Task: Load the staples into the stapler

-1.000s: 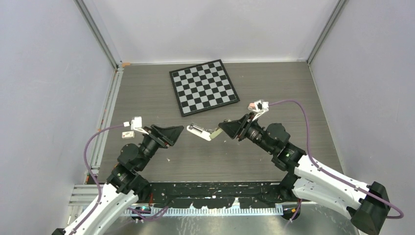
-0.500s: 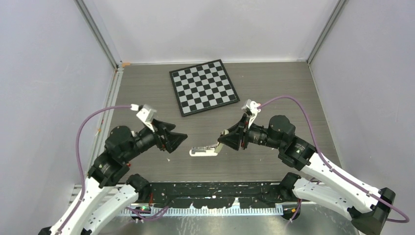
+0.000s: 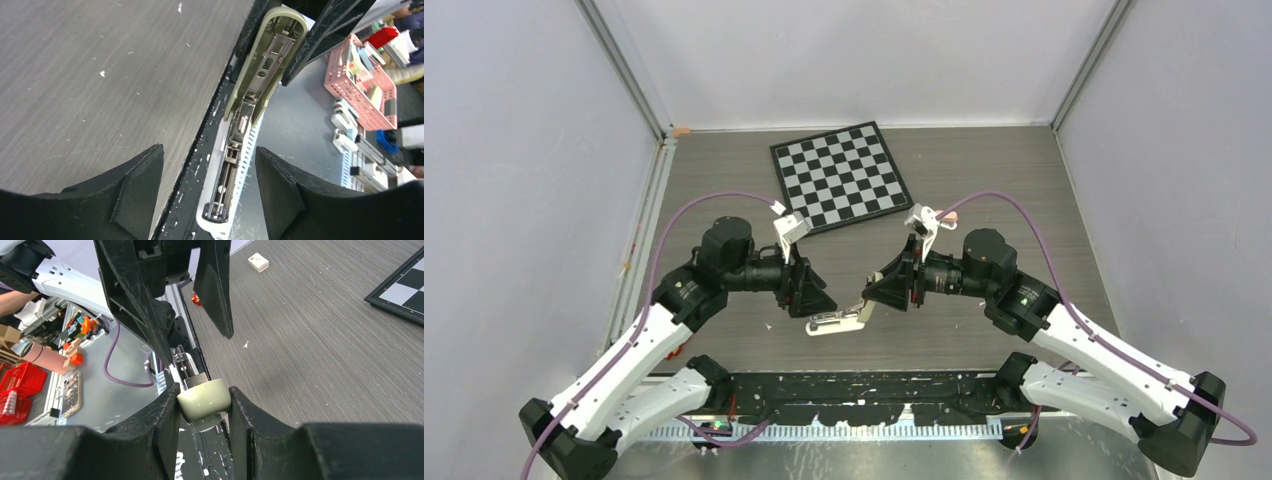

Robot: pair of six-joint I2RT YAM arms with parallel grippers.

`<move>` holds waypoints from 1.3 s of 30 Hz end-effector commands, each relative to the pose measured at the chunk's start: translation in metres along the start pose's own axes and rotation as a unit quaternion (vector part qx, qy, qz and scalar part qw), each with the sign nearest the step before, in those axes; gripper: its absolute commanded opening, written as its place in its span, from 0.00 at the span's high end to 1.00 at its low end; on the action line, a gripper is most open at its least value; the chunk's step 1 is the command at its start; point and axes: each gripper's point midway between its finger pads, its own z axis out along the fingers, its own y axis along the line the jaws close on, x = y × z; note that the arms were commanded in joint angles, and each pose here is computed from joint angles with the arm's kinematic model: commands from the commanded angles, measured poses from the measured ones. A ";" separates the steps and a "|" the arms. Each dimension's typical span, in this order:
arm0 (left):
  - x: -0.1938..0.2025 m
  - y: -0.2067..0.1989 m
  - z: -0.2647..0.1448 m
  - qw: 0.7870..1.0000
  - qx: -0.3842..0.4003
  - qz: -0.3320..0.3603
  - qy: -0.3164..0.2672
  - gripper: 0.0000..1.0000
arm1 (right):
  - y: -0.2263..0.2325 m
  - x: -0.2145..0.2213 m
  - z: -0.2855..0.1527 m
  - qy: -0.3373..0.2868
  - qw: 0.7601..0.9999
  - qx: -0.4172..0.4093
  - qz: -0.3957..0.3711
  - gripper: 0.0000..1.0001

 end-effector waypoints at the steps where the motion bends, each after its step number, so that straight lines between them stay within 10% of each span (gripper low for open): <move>1: -0.004 -0.021 0.004 0.998 0.058 0.016 0.009 0.33 | 0.018 -0.037 0.001 -0.056 0.998 -0.030 -0.013 0.90; 21: 0.013 -0.007 0.027 0.997 0.004 0.065 0.049 0.55 | 0.014 -0.032 0.009 -0.056 0.998 -0.034 0.009 0.90; 26: 0.009 -0.007 0.024 0.997 -0.005 0.068 0.032 0.84 | 0.012 -0.028 0.009 -0.052 0.998 -0.031 0.013 0.87; 30: 0.007 0.000 0.025 0.997 -0.023 0.065 0.016 0.99 | 0.002 -0.029 0.010 -0.056 0.998 -0.003 0.022 0.68; 39: -0.005 0.053 0.028 0.985 -0.163 0.020 -0.051 1.00 | -0.039 -0.023 -0.013 -0.084 0.985 0.137 0.066 0.02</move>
